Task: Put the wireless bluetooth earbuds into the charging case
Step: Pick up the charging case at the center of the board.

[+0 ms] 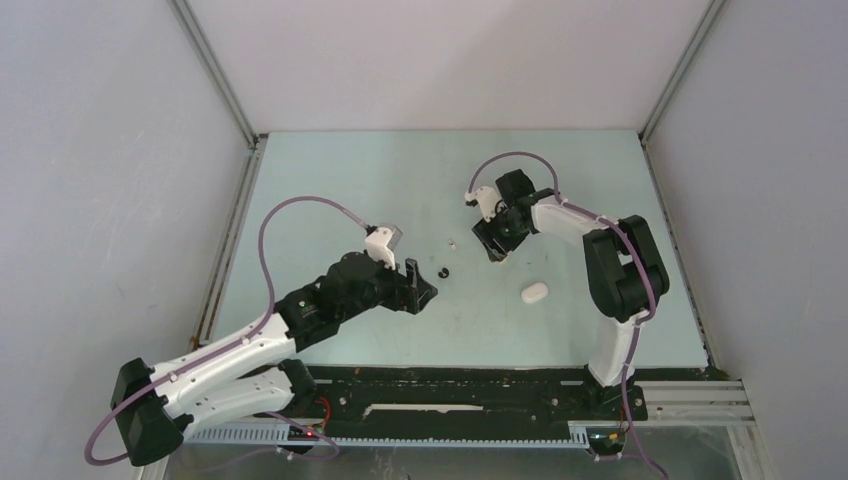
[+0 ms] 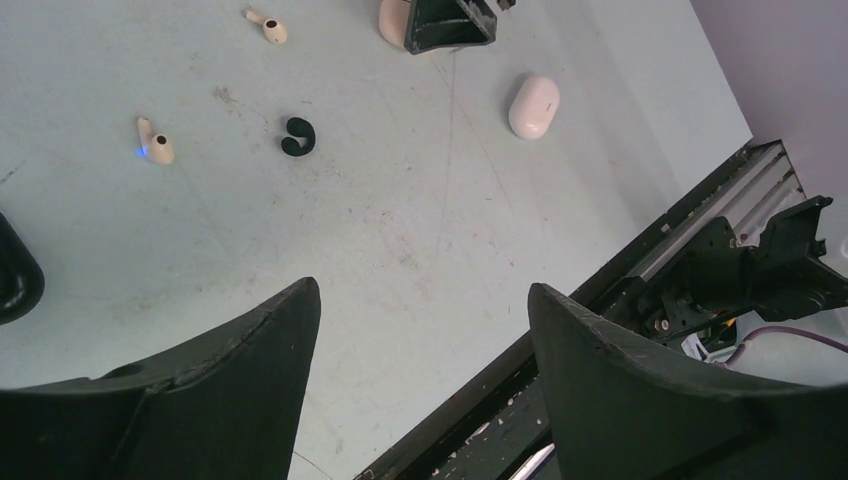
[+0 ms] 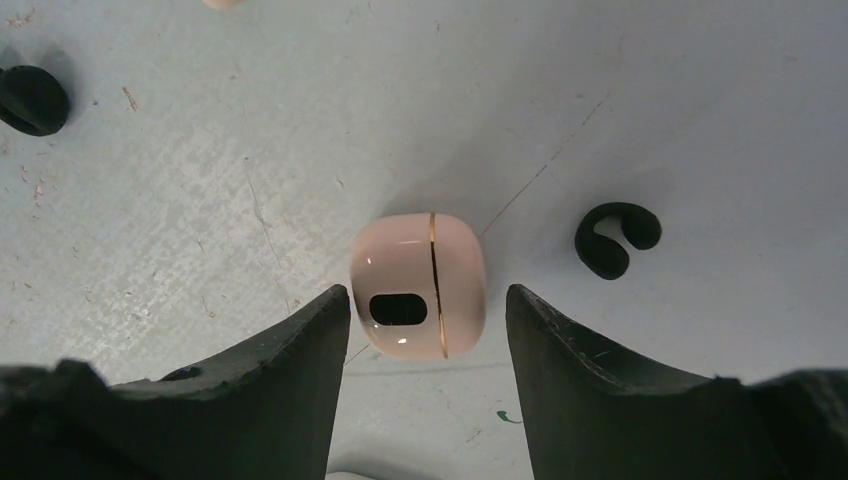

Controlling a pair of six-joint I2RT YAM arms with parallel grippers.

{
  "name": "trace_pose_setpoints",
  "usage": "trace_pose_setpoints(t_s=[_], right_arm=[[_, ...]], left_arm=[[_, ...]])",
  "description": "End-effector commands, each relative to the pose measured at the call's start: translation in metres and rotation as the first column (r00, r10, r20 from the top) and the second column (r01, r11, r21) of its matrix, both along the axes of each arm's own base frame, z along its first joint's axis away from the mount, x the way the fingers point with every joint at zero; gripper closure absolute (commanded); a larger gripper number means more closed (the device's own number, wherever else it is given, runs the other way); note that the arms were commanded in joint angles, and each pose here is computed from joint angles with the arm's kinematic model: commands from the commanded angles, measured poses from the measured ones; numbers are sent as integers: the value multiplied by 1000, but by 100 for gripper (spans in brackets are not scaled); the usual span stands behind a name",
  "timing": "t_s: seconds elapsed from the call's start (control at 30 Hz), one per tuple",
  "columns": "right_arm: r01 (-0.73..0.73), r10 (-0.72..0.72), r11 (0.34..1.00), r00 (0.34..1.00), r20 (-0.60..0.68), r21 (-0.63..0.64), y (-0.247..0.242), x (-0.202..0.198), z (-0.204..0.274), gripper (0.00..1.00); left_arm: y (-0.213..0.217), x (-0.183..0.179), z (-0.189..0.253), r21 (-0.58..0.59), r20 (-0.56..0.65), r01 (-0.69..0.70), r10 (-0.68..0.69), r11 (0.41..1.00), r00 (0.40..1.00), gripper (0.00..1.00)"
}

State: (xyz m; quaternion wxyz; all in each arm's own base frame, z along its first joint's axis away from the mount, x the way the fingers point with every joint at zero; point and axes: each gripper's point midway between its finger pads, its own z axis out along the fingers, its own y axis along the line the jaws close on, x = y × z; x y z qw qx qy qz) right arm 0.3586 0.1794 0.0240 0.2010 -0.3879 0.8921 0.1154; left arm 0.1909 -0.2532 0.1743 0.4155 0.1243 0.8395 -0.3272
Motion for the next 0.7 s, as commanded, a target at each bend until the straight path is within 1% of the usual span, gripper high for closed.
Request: trace_pose_setpoints(t_s=[0.0, 0.13, 0.23, 0.4, 0.43, 0.47, 0.57, 0.67], right_arm=[[-15, 15, 1000, 1000, -16, 2, 3, 3, 0, 39], [-23, 23, 1000, 999, -23, -5, 1, 1, -3, 39], [-35, 35, 999, 999, -31, -1, 3, -1, -3, 43], [-43, 43, 999, 999, -31, 3, 0, -4, 3, 64], [-43, 43, 999, 999, -21, 12, 0, -5, 10, 68], [-46, 46, 999, 999, -7, 27, 0, -7, 17, 69], [-73, 69, 992, 997, 47, 98, 7, -17, 50, 70], [-135, 117, 969, 989, 96, 205, 20, -37, 90, 70]], left_arm=[[-1, 0, 11, -51, 16, -4, 5, 999, 1000, 18], [-2, -3, 10, -66, 6, -2, 3, 998, 1000, 19], [-1, -4, 8, -76, 1, -2, 2, 997, 1000, 19], [-1, -4, 5, -78, -2, -7, 7, 997, 1000, 20], [0, -4, 4, -79, -5, -11, 11, 997, 1000, 20], [0, -4, 3, -79, -9, -14, 14, 997, 1000, 21], [-2, -3, 3, -98, -40, -40, 36, 994, 999, 21], [-12, -6, 9, -141, -50, -10, 3, 990, 999, 23]])
